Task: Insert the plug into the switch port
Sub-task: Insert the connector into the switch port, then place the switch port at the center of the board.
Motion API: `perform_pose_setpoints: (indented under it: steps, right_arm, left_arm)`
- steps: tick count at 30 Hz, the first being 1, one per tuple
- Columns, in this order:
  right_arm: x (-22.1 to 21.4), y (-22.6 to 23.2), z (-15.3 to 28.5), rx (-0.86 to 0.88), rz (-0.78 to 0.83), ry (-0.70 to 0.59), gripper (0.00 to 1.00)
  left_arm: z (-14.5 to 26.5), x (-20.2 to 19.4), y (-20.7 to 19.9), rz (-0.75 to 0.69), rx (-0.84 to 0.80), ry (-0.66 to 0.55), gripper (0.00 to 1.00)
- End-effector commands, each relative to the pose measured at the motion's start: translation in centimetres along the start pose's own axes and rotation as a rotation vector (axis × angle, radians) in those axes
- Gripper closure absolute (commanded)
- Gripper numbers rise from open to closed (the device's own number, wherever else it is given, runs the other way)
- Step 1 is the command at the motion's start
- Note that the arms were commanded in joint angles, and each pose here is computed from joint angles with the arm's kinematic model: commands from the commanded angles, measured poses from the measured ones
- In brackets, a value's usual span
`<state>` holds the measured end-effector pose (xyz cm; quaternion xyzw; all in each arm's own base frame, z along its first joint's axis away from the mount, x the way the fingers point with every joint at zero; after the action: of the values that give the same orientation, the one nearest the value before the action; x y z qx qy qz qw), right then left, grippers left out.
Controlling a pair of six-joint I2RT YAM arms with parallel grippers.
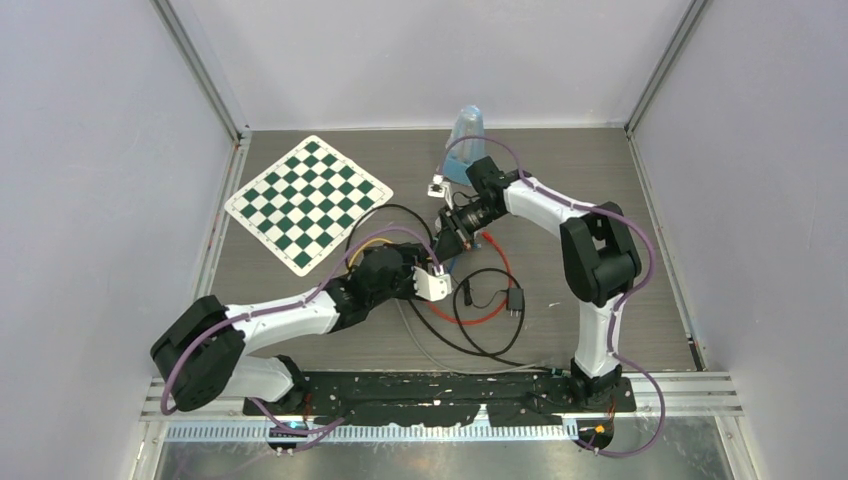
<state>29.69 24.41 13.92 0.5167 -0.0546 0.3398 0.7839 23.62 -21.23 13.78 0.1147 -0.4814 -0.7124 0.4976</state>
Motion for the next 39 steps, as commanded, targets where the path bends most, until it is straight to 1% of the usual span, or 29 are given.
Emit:
perform_pose_setpoints:
  steps: [1,4,5,11,12,15,18,22,26,30,35,39]
  right_arm:
    - [-0.3,0.5,2.8,0.021,0.112,-0.07,0.95]
    - [-1.4,0.7,3.9,0.021,0.122,-0.077,0.95]
    - [-1.6,0.7,4.1,0.023,0.128,-0.075,0.95]
    - [-2.5,0.9,5.1,0.041,0.125,-0.099,0.95]
    - [-2.7,0.9,5.2,0.041,0.124,-0.1,0.95]
    - [-2.7,1.2,5.6,0.038,0.13,-0.111,0.95]
    - [-2.8,1.2,6.7,0.028,0.118,-0.141,0.95]
    - [-2.7,1.7,8.8,0.001,0.127,-0.199,0.95]
    - [-2.2,2.2,11.2,-0.022,0.148,-0.268,0.95]
    - [-1.9,2.0,14.1,-0.039,0.139,-0.354,0.95]
    - [-2.7,0.4,18.5,-0.102,0.092,-0.471,0.95]
    - [-2.7,-1.6,21.6,-0.174,0.039,-0.531,0.95]
  left_arm:
    - [1.1,2.0,2.8,0.045,0.139,-0.121,0.45]
    - [2.0,2.4,3.4,0.072,0.166,-0.154,0.32]
    - [2.4,2.7,3.7,0.081,0.174,-0.172,0.3]
    - [4.3,3.6,4.3,0.121,0.164,-0.244,0.26]
    - [4.5,3.9,4.2,0.126,0.148,-0.271,0.25]
    - [5.1,3.7,3.7,0.135,0.13,-0.27,0.21]
    - [6.0,3.3,3.4,0.16,0.152,-0.27,0.18]
    - [7.8,3.6,4.6,0.201,0.222,-0.306,0.08]
    - [9.8,3.6,6.3,0.275,0.275,-0.276,0.07]
    - [11.8,2.7,7.0,0.349,0.332,-0.21,0.07]
    - [13.9,2.2,6.7,0.421,0.333,-0.202,0.07]
    - [14.8,2.1,6.2,0.466,0.308,-0.204,0.08]
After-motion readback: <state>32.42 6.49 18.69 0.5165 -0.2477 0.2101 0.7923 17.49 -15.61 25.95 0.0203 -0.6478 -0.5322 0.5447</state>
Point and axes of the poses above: each gripper's point midway between its finger pads, its own z axis back along the fingers, its own y axis along the line the jaws close on, x = y × z, the point moved 7 cm from there along z, back along the fingers, and after that the axes turned 12 degrees about -z, right-handed, at the moved point
